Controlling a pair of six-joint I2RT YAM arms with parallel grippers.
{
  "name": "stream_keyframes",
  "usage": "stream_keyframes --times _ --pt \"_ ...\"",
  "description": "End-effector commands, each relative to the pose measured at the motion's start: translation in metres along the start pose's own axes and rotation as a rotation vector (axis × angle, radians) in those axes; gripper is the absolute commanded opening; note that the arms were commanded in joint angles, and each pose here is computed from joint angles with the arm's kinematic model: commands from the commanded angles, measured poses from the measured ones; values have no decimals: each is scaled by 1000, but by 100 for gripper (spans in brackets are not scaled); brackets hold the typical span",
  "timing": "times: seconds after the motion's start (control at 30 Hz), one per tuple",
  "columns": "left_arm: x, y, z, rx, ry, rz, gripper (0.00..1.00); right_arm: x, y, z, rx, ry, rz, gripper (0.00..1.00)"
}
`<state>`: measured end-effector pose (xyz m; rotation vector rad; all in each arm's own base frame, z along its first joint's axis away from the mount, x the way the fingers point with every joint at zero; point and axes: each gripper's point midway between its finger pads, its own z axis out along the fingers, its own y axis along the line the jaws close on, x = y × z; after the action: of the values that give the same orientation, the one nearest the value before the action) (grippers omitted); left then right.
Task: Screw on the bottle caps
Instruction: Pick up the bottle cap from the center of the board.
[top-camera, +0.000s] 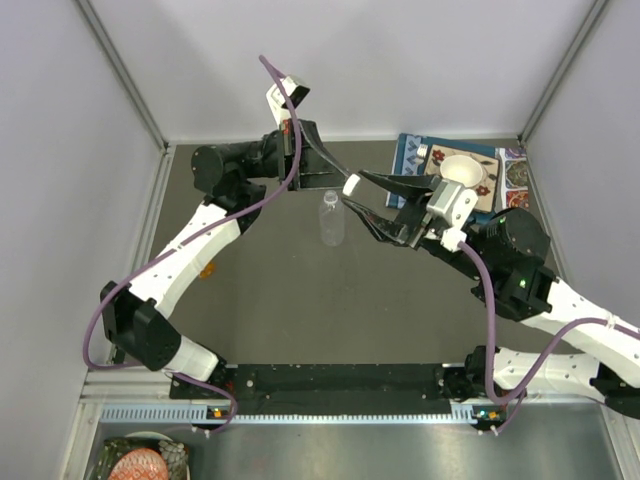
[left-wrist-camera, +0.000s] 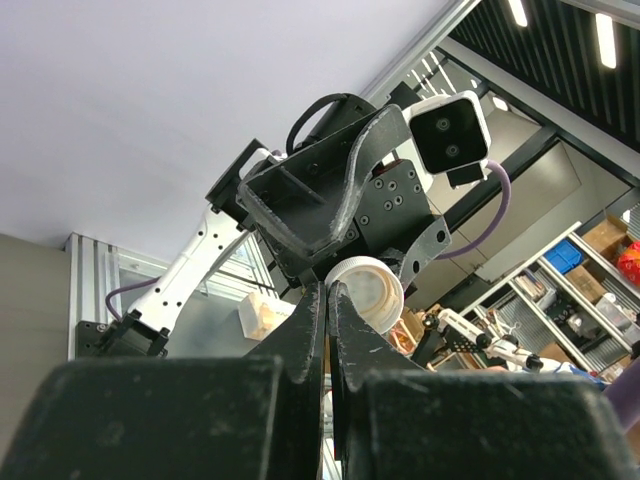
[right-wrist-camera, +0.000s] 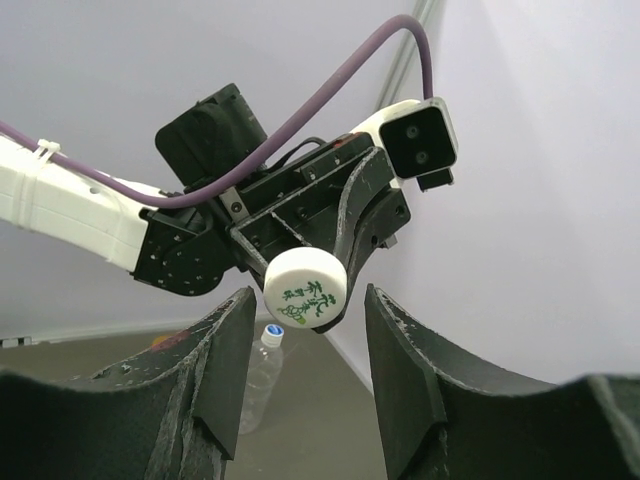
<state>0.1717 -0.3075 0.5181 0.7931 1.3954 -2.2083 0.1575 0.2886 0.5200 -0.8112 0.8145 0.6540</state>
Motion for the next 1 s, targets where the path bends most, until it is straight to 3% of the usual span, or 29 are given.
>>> stream_keyframes --times 0.0,0.6,0.97 --pt "0 -19 -2 27 -16 68 0 -25 -4 -3 11 -78 19 49" --pt "2 -17 -2 24 -16 61 0 -19 -3 4 12 -69 15 44" --pt "3 -13 -3 11 -10 71 0 -20 -3 2 13 -70 21 28"
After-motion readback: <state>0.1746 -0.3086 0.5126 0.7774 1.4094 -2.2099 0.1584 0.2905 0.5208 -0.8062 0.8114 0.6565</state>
